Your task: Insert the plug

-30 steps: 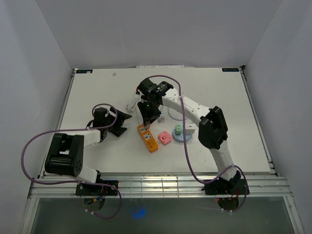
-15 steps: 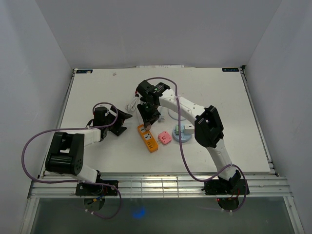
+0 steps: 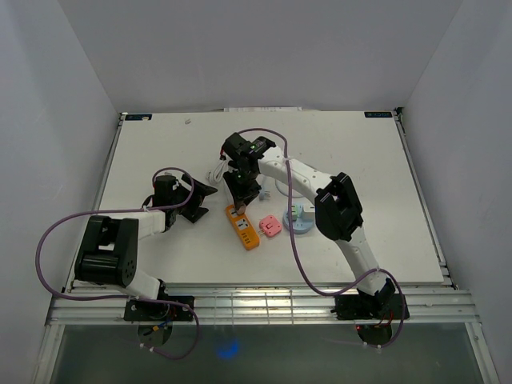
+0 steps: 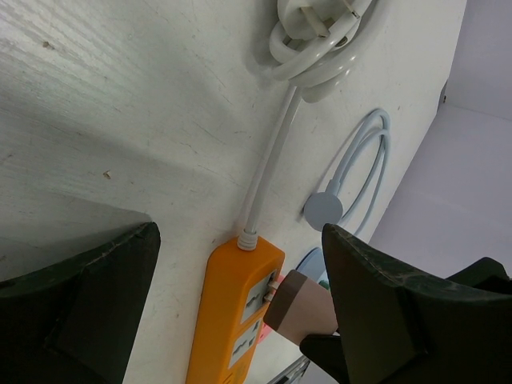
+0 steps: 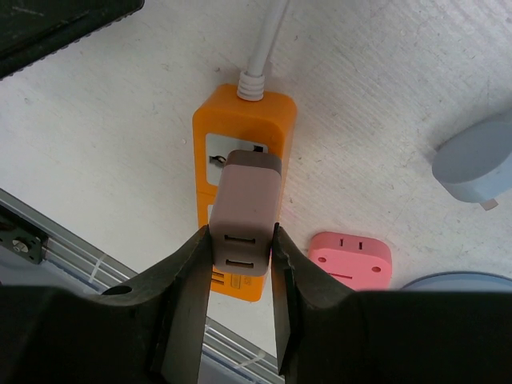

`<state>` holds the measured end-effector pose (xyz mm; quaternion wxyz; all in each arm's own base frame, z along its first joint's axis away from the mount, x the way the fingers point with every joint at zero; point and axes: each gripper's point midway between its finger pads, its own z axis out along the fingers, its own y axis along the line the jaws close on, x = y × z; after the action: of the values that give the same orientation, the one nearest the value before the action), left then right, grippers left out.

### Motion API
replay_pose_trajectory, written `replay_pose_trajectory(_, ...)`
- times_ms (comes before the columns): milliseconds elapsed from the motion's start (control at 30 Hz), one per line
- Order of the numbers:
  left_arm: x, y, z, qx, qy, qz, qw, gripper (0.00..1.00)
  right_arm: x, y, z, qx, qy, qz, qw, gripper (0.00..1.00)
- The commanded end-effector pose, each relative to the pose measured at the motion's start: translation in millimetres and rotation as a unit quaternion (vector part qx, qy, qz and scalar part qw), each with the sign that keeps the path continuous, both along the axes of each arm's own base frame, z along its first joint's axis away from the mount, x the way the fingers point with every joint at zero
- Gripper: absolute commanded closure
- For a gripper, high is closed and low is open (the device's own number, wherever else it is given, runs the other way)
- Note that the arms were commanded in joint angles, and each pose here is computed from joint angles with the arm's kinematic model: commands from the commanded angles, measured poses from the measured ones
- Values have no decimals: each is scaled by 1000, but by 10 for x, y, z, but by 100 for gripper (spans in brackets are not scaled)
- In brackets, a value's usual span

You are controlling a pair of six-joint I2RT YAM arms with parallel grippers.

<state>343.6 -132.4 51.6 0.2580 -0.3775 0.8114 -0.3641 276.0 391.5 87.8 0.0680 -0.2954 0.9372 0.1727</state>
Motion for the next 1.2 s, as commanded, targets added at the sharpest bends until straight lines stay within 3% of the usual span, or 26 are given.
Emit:
replay_pose_trajectory(0,7,18,-27,10,4,-4,1000,7,28,39,64,5,-10,10,1000,92)
replay_pose_trajectory(600,-9,-43,-64,6,3,-21,1000,7,90,-563,-312,-189,-61,-8,980,92)
replay_pose_trajectory(1000,-53,-92,-94,9,4,-31,999,7,-80,-472,-609,-160,-8,31,987,92)
replay_pose_trajectory(1167,-25,-53,-24,24,-12,-32,999,6,36,-309,-308,-103,-37,21,994,87)
